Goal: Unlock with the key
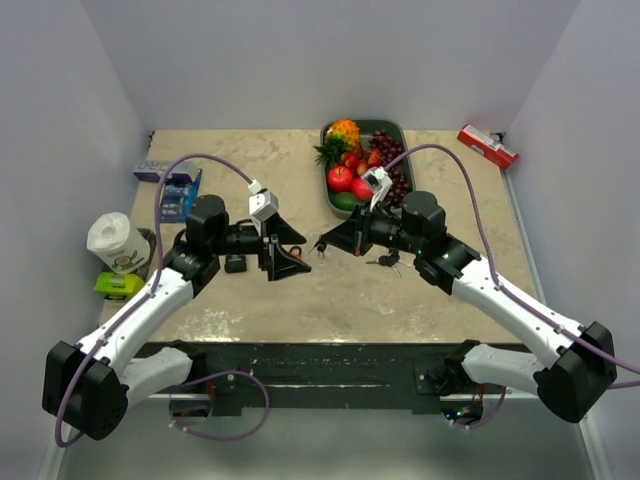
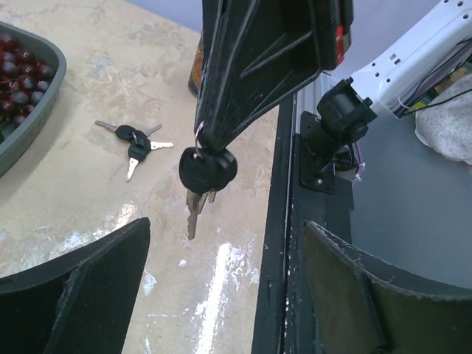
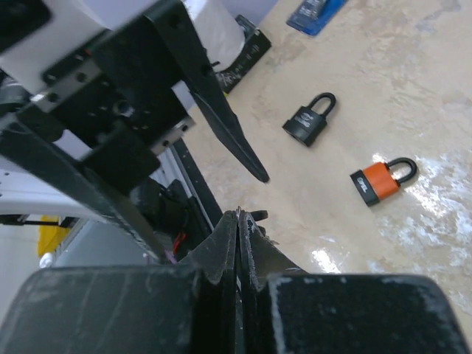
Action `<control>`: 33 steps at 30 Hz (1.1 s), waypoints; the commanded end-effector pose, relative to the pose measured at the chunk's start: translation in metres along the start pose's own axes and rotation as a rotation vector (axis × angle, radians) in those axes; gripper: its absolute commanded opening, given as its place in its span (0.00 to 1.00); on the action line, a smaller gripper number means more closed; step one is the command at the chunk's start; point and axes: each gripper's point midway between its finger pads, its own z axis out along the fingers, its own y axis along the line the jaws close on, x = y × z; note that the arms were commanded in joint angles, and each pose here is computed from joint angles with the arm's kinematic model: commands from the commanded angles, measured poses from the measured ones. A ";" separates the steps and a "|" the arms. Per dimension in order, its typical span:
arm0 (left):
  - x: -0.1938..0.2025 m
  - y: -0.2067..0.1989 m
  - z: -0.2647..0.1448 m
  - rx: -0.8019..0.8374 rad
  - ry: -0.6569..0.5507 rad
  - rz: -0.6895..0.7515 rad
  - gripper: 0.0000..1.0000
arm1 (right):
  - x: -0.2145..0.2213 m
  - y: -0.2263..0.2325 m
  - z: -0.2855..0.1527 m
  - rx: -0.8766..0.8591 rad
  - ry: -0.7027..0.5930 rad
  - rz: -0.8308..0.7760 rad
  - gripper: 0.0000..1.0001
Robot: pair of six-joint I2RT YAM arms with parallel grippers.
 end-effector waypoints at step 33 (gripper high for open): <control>-0.007 -0.002 0.010 -0.003 -0.002 0.073 0.27 | -0.015 0.035 -0.001 -0.146 -0.017 0.007 0.00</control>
